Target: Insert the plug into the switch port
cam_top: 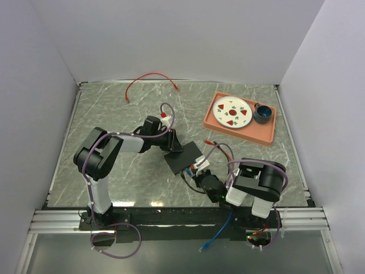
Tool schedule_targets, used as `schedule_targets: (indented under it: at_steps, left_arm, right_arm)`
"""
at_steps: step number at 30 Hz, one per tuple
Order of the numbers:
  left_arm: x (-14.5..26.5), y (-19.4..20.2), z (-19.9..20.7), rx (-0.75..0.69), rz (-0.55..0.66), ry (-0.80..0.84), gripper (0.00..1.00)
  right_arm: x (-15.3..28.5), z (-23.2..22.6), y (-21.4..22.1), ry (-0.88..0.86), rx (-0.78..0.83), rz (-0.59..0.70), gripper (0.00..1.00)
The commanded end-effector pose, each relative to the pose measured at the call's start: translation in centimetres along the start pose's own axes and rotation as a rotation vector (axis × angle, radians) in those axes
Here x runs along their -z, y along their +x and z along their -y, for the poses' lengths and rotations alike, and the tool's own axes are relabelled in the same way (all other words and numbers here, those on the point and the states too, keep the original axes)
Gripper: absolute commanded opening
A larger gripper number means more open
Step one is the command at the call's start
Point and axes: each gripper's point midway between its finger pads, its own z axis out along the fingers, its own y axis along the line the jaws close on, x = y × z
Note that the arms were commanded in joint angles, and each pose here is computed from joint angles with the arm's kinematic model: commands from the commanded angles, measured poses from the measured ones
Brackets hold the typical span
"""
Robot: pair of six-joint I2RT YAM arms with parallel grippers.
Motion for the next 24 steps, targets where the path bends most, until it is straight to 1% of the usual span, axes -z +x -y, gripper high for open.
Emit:
schedule_targets:
  at_steps: [1,9,20,23,24]
  left_arm:
    - [2.4,13.8,5.3,0.262,-0.488,0.122,0.27]
    - [2.5,13.9,5.6,0.257,-0.489,0.139,0.25]
    - [2.5,15.1,7.9,0.240,-0.527,0.174,0.19]
    - [2.7,15.8,8.1,0.255,-0.544,0.174,0.15]
    - [2.6,15.8,8.2,0.253,-0.535,0.181,0.11]
  right_arm:
    - [-1.7,-0.6,-9.1,-0.026,-0.245,0.285,0.00]
    - [-2.2,-2.0,-9.6,-0.100,-0.197,0.277,0.00]
    - [-3.5,-1.2,-10.9,-0.086,-0.208,0.298,0.00]
    - [-3.9,-1.1,-11.6,-0.087,-0.204,0.308,0.00]
    - [-4.1,-0.9,-11.9,-0.081,-0.204,0.311,0.00]
